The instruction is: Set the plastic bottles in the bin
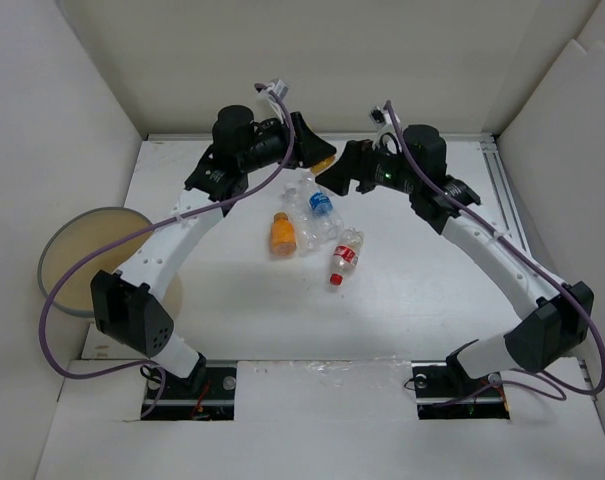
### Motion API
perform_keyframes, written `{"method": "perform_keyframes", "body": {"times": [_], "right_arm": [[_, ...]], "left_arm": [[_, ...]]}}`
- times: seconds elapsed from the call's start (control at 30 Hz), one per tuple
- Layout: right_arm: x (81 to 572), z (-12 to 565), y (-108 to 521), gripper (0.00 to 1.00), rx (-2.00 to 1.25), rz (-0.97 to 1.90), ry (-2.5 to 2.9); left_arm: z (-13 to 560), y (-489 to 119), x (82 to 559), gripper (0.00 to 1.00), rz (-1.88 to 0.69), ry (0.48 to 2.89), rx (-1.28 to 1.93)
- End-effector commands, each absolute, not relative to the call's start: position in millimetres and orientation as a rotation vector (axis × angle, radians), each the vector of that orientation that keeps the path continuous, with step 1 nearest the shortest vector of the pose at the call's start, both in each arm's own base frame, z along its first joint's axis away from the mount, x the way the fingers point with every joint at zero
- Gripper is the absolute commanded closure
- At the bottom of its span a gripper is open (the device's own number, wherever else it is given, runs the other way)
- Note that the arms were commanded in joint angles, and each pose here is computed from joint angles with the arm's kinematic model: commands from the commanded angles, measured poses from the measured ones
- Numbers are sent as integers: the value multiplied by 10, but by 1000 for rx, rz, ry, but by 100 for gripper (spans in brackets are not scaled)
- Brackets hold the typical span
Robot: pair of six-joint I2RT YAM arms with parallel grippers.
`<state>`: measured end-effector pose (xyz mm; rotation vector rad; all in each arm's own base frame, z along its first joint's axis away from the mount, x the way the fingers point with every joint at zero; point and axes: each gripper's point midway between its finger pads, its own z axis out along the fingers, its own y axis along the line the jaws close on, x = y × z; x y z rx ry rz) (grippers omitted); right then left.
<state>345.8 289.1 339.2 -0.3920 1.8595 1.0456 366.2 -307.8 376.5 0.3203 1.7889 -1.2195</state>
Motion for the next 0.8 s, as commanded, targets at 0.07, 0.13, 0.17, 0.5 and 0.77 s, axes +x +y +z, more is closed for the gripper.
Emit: {"method": "perform_keyframes", "body": {"times": [0.07, 0.13, 0.17, 0.5, 0.77], "right_arm": [[3498, 3717, 2902, 0, -380, 993, 1717], [3606, 3582, 2768, 0, -332, 948, 1756], [3718, 3499, 2626, 0, -279, 898, 1779], [3935, 2690, 2219, 0, -133, 717, 2000], [3914, 2423, 2440, 0, -176, 764, 2077]], "left_arm": [[4357, -2742, 3824, 100, -1051, 1653, 196], [4378, -2432, 3987, 100, -900, 1688, 47], [4591, -2242, 4032, 100, -824, 1656, -13], [4625, -49, 3568, 100, -15, 1590, -778], [4118, 737, 2670, 100, 348, 1469, -1143]]}}
